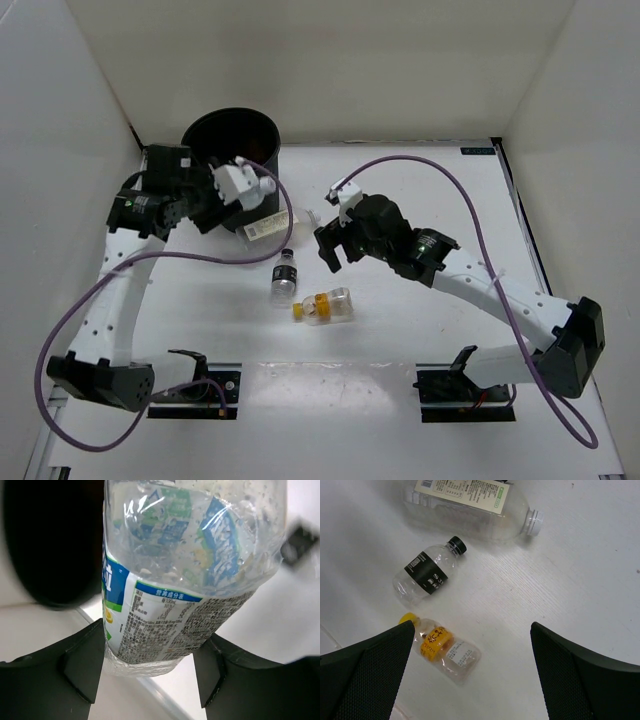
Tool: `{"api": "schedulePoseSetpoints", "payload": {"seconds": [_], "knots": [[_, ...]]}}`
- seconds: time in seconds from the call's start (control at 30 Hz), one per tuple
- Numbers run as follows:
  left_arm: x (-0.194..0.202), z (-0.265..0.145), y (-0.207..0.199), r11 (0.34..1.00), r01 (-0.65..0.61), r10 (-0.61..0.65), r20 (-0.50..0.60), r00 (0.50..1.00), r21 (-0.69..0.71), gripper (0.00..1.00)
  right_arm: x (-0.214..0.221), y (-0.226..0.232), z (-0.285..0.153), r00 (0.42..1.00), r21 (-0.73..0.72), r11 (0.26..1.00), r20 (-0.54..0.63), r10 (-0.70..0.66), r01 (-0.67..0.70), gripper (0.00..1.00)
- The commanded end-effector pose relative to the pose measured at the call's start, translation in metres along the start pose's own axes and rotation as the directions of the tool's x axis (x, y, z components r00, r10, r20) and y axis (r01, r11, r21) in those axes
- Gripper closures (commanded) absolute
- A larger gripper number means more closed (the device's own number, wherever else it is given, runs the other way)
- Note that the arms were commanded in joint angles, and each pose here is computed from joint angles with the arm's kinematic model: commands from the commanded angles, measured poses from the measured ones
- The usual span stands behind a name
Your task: Put the plastic bottles in the bin
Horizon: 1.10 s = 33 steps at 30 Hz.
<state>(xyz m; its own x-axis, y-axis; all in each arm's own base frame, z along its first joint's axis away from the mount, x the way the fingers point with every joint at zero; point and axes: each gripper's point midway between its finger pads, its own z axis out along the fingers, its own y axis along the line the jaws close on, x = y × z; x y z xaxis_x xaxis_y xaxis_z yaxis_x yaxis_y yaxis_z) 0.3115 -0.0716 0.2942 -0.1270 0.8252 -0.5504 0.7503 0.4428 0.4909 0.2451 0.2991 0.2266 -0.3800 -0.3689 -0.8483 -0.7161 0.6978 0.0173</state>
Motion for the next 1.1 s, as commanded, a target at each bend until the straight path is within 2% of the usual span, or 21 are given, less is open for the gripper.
{"api": "schedulePoseSetpoints", "payload": {"seconds": [0.0, 0.03, 0.1, 0.27, 0.4, 0.53, 0.63, 0.8, 0.9, 0.93, 1.0, 1.07], "knots": [[-0.069, -0.042, 0.034, 0.984, 0.129, -0.086, 0.298, 0.951, -0.127, 0.9, -0.002, 0.003, 0.002, 1.0, -0.019, 1.0, 0.005, -0.014, 0.014, 0.0], [-0.087, -0.053, 0.053, 0.97, 0.141, -0.058, 0.374, 0.926, -0.199, 0.89, -0.002, 0.003, 0.002, 1.0, -0.019, 1.0, 0.005, -0.014, 0.014, 0.0], [-0.101, -0.067, 0.074, 0.944, 0.176, -0.042, 0.429, 0.902, -0.278, 0.87, -0.004, 0.006, 0.003, 1.0, -0.029, 1.0, 0.013, -0.004, 0.004, 0.0], [-0.112, -0.026, 0.127, 0.922, 0.227, -0.089, 0.398, 0.913, -0.315, 0.84, 0.01, 0.014, 0.012, 0.999, -0.079, 0.997, -0.032, -0.017, 0.014, 0.0], [-0.106, 0.007, 0.168, 0.892, 0.309, -0.176, 0.375, 0.91, -0.329, 0.82, 0.027, 0.02, 0.026, 0.99, -0.099, 0.991, -0.101, -0.099, 0.089, 0.0], [-0.09, 0.039, 0.174, 0.889, 0.328, -0.223, 0.325, 0.919, -0.319, 0.78, 0.057, 0.027, 0.037, 0.961, -0.125, 0.983, -0.228, -0.157, 0.131, 0.0], [-0.065, 0.069, 0.163, 0.896, 0.339, -0.27, 0.255, 0.929, -0.287, 0.78, 0.063, 0.034, 0.038, 0.946, -0.156, 0.971, -0.242, -0.214, 0.18, 0.01], [-0.048, 0.096, 0.157, 0.888, 0.386, -0.337, 0.215, 0.916, -0.251, 0.75, 0.09, 0.046, 0.048, 0.899, -0.195, 0.945, -0.304, -0.314, 0.264, 0.01], [-0.04, 0.105, 0.157, 0.879, 0.41, -0.368, 0.202, 0.908, -0.243, 0.63, 0.11, 0.052, 0.055, 0.851, -0.236, 0.918, -0.355, -0.387, 0.319, 0.01], [-0.035, 0.107, 0.156, 0.875, 0.413, -0.375, 0.185, 0.908, -0.254, 0.48, 0.108, 0.053, 0.059, 0.847, -0.24, 0.914, -0.353, -0.397, 0.329, 0.01], [-0.028, 0.115, 0.156, 0.866, 0.427, -0.396, 0.164, 0.904, -0.26, 0.33, 0.12, 0.063, 0.065, 0.816, -0.276, 0.893, -0.374, -0.441, 0.357, 0.01], [-0.021, 0.118, 0.157, 0.849, 0.447, -0.423, 0.146, 0.894, -0.28, 0.29, 0.125, 0.067, 0.074, 0.788, -0.299, 0.875, -0.39, -0.477, 0.381, 0.01]]}}
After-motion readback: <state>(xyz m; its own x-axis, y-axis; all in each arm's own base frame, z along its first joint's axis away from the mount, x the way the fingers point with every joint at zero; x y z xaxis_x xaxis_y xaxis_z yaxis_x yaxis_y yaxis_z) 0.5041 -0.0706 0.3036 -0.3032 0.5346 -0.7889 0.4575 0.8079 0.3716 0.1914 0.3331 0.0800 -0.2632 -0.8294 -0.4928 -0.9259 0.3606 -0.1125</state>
